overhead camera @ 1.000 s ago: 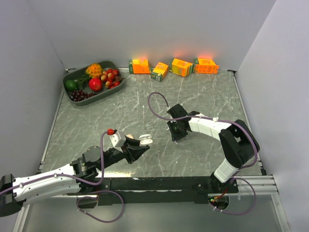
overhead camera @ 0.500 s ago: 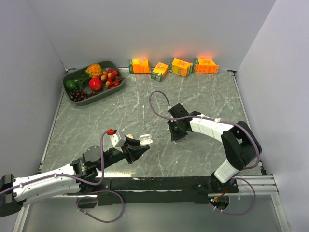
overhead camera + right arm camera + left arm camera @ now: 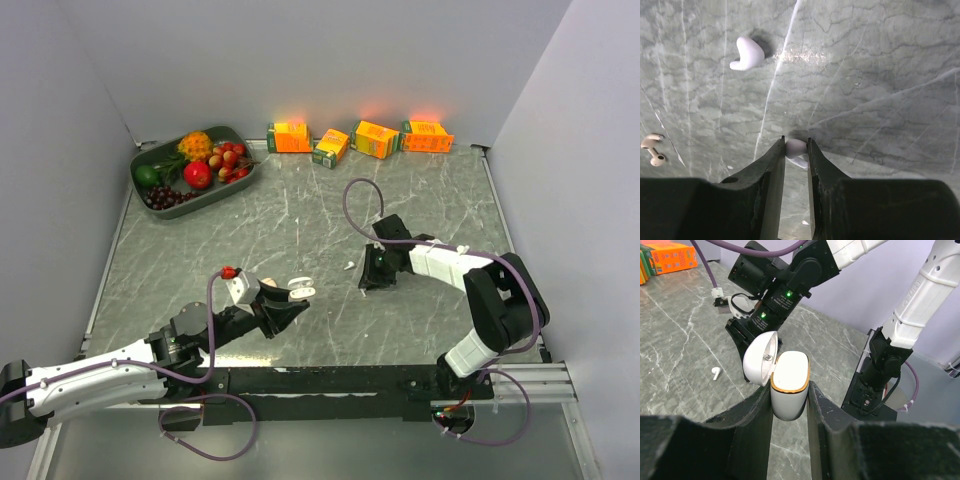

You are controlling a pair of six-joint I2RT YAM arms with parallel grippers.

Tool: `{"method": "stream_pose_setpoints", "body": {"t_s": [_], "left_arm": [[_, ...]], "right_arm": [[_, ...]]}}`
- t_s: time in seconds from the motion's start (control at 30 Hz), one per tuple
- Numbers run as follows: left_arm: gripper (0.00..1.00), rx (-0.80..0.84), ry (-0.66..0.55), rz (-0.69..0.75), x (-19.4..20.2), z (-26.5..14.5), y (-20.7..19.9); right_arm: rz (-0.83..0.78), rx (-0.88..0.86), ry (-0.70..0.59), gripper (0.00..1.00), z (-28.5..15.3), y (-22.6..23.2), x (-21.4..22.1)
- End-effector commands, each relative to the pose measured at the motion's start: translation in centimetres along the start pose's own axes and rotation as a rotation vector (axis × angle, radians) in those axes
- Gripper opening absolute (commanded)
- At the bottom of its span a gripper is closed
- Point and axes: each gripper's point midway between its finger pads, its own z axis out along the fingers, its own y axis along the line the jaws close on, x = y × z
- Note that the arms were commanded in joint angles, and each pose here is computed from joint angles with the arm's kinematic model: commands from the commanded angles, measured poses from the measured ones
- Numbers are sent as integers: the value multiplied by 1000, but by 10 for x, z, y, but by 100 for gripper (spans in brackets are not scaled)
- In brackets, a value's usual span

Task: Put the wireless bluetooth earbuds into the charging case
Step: Pick up the earbud from the center of the board.

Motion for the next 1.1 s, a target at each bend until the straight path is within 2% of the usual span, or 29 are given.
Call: {"method": "stream_pose_setpoints", "body": {"t_s": [0.0,0.07,0.17,0.33,0.43,0.63,0.73,1.07], "left_arm": [[1,-5,-40,-7,-11,-1,-1],[1,-7,-43,-6,-11,-1,0],[1,-6,-42,-6,-10,-1,-1],[1,-4,-45,-5,-11,0,-1],[1,-3,-43,-5,-11,0,-2],[1,-3,-43,-2,-11,0,-1],[1,1,-39,-1,-10,1,-2],[1,6,-36,0,-10,1,-3]], "right_arm": [[38,-1,-55,24,-3,2,-11],[34,11,-55,36,-3,0,-11],[25,33,-60,48,-5,-4,-11],[16,55,-80,59,-10,-8,-14],[-17,83,-106,61,-16,-9,-19],[-251,195,-145,61,-33,1,-29],[-319,215,-125,61,-33,4,-27],[-409,221,-51,61,-20,7,-18]]}}
